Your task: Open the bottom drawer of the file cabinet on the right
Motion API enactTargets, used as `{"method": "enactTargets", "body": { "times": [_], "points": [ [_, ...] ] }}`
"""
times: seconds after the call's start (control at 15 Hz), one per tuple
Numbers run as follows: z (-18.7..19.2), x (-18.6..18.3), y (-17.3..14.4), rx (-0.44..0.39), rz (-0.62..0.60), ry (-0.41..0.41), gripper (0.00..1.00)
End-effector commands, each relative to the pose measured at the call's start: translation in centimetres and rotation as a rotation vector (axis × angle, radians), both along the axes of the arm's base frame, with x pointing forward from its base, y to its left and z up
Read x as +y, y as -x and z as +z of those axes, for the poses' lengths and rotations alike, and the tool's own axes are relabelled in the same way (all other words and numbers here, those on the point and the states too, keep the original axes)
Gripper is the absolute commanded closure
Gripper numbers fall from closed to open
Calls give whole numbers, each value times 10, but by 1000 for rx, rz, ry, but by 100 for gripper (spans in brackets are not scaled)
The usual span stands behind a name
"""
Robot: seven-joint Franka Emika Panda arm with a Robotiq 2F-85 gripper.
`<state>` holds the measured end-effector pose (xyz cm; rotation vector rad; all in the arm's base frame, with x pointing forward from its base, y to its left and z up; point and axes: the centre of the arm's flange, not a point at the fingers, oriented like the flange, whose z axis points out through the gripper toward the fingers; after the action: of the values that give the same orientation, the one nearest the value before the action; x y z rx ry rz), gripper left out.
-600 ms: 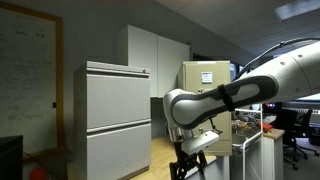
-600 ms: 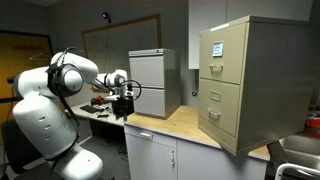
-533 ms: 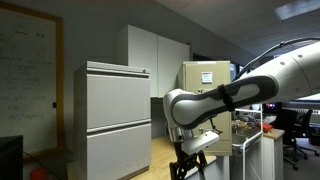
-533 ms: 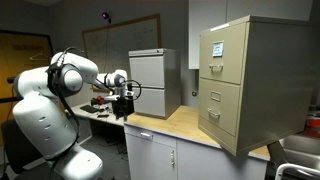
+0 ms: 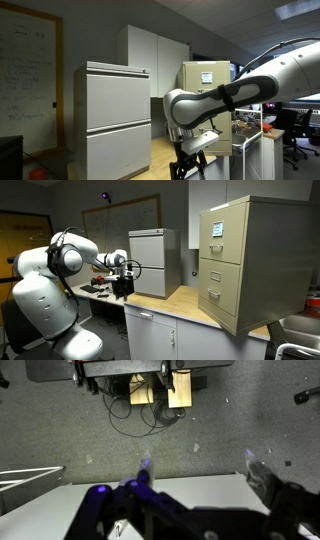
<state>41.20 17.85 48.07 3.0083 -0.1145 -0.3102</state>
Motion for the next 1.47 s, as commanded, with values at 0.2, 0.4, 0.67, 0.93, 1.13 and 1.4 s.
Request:
{"method": "enactTargets", "body": {
  "times": [0.2,0.4,0.67,0.93,1.13,1.4],
  "points": [
    [-4,-1,-8,-11,-1,26,0],
    [0,-15,-31,-60,-4,74,0],
    [26,-51,-62,-124,-6,144,0],
    [64,-101,-95,-195,6,254,0],
    [87,-138,-118,-236,21,310,0],
    [105,-179,-148,-263,-3,338,0]
  ]
}}
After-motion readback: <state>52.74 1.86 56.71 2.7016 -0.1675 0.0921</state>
